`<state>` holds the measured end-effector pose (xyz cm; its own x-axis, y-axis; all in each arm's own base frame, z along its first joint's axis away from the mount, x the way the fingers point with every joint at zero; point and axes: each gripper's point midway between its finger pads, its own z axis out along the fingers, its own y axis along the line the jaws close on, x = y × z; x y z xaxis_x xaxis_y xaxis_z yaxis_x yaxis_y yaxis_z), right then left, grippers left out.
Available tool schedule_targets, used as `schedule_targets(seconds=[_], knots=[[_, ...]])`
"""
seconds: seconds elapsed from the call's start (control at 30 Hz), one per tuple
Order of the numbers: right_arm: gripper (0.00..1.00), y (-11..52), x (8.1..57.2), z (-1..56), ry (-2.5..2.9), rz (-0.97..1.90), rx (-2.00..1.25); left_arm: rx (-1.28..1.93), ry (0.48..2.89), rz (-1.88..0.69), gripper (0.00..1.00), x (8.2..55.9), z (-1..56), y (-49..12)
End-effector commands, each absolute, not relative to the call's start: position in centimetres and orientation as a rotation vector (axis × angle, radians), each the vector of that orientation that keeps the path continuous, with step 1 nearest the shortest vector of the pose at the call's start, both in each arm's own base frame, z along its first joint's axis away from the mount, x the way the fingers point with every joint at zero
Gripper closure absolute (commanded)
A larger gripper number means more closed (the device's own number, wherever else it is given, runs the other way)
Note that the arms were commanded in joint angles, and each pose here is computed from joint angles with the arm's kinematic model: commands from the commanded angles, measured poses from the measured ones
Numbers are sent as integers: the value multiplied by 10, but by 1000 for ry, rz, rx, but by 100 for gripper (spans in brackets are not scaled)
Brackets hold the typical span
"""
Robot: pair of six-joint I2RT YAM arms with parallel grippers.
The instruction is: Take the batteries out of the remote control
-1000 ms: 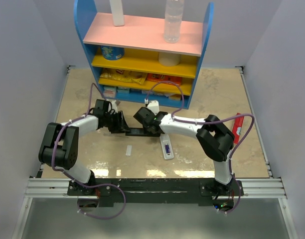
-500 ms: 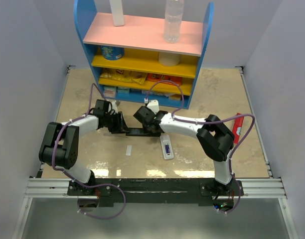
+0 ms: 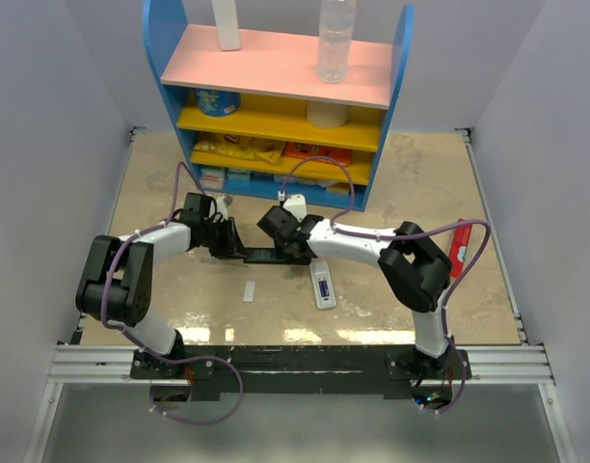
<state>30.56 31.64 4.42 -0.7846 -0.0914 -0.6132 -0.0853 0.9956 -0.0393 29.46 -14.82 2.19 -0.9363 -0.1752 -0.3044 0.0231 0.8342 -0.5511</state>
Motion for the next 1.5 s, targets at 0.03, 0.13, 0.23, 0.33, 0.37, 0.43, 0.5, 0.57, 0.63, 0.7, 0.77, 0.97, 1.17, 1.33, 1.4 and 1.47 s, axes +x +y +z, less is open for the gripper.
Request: schedule_targets(seconds=[0.03, 0.13, 0.23, 0.33, 0.37, 0.43, 0.5, 0.57, 0.63, 0.7, 0.77, 0.97, 1.17, 1.33, 1.4, 1.47], knots=[[38, 317, 312, 40, 2465, -22, -90, -119, 2706, -757, 76, 294, 13, -142], [38, 317, 308, 38, 2473, -11, -84, -122, 2711, -754, 76, 294, 12, -142], [39, 315, 307, 33, 2482, -18, -89, -122, 2708, -748, 76, 295, 12, -142], [42, 312, 307, 30, 2484, -43, -90, -127, 2716, -739, 76, 294, 11, -141], [42, 309, 305, 29, 2491, -61, -87, -127, 2719, -734, 76, 294, 10, -140], [42, 301, 305, 31, 2479, -109, -80, -132, 2720, -718, 76, 295, 10, -138], [43, 296, 309, 38, 2455, -139, -68, -134, 2722, -709, 76, 295, 9, -137], [42, 292, 309, 43, 2448, -159, -72, -136, 2725, -706, 76, 295, 8, -137], [43, 291, 310, 47, 2440, -169, -74, -137, 2727, -702, 76, 295, 8, -136], [43, 293, 312, 50, 2432, -165, -75, -142, 2730, -698, 76, 295, 8, -136], [43, 295, 313, 53, 2429, -160, -82, -141, 2727, -696, 76, 295, 8, -136], [43, 295, 318, 60, 2409, -186, -90, -145, 2732, -685, 76, 295, 8, -135], [47, 291, 320, 65, 2394, -215, -108, -146, 2726, -691, 76, 295, 10, -135], [47, 297, 324, 80, 2373, -167, -104, -148, 2675, -818, 76, 285, 20, -153], [47, 300, 326, 92, 2357, -114, -89, -160, 2646, -929, 76, 278, 26, -165], [47, 302, 326, 103, 2344, -67, -89, -169, 2635, -978, 76, 270, 29, -170]])
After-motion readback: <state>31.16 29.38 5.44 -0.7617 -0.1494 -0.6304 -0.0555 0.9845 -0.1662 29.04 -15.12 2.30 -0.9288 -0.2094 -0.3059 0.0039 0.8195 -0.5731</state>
